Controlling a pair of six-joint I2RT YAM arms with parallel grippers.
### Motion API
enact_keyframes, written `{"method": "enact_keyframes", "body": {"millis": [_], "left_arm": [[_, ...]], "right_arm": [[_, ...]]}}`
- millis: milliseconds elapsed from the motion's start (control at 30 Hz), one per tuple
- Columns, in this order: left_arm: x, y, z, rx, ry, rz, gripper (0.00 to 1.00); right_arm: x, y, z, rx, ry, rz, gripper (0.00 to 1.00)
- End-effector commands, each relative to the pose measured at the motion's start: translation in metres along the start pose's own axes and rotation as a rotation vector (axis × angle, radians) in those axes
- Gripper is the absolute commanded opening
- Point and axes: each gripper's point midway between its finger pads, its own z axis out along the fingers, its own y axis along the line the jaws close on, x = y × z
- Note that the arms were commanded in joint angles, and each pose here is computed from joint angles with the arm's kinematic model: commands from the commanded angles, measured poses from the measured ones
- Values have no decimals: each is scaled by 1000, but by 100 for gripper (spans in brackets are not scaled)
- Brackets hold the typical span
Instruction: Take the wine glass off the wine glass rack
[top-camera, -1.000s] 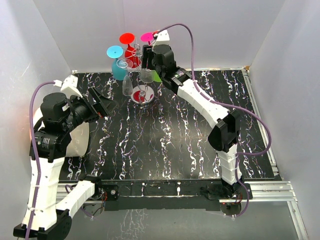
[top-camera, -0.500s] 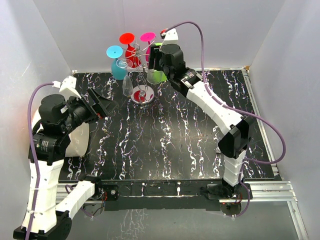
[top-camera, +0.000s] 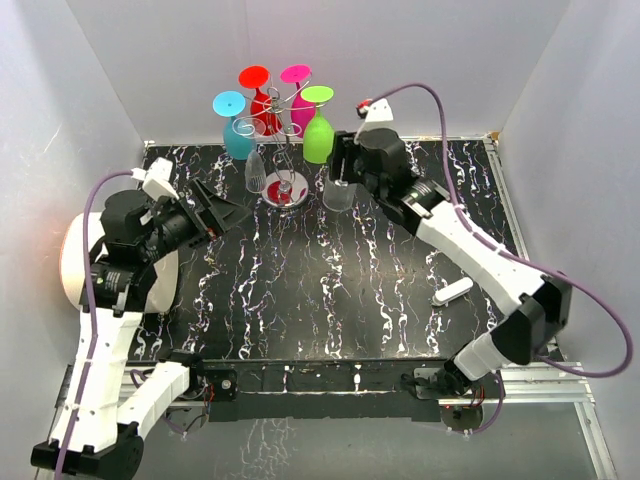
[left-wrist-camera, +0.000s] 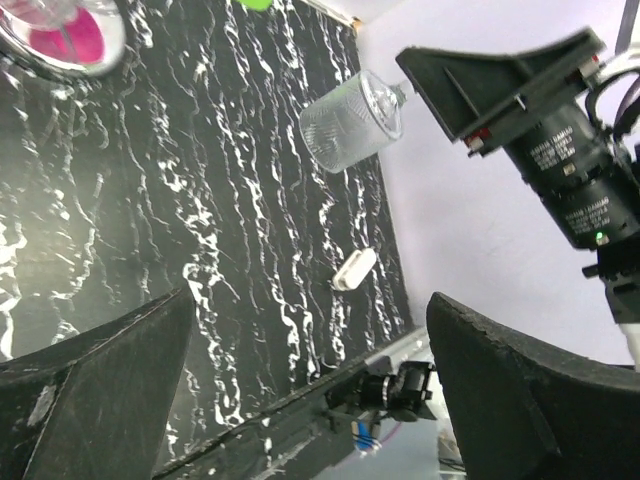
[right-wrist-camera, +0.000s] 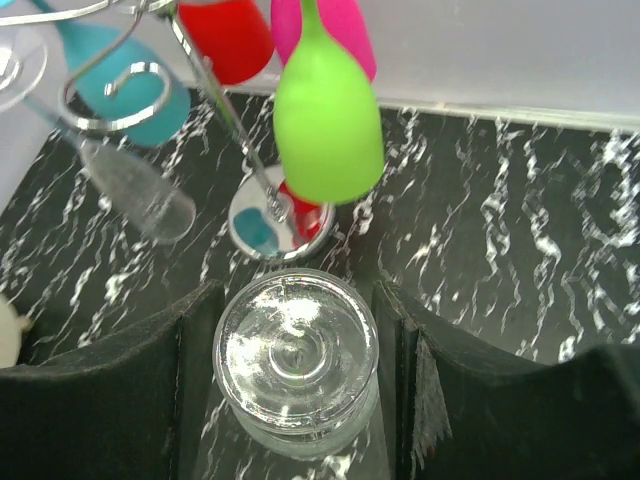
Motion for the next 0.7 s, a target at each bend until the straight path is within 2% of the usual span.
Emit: {"method": "enact_keyframes", "body": {"millis": [0,300,500,667], "left_arm": [[6,-21,14,170,43,-98,99],[26,-15,44,419,55,-451,98],[33,-24,49,495,30,-516,97],[45,-34,60,507,64,-547,94]], "right_arm": [[-39,24,-45,-182,-133,205,19],[-27,71,-89,-517,-90,589,19],[-17,89,-90,-647,-60,777,17],[-14,98,-88,-722,-62,832,17]]}}
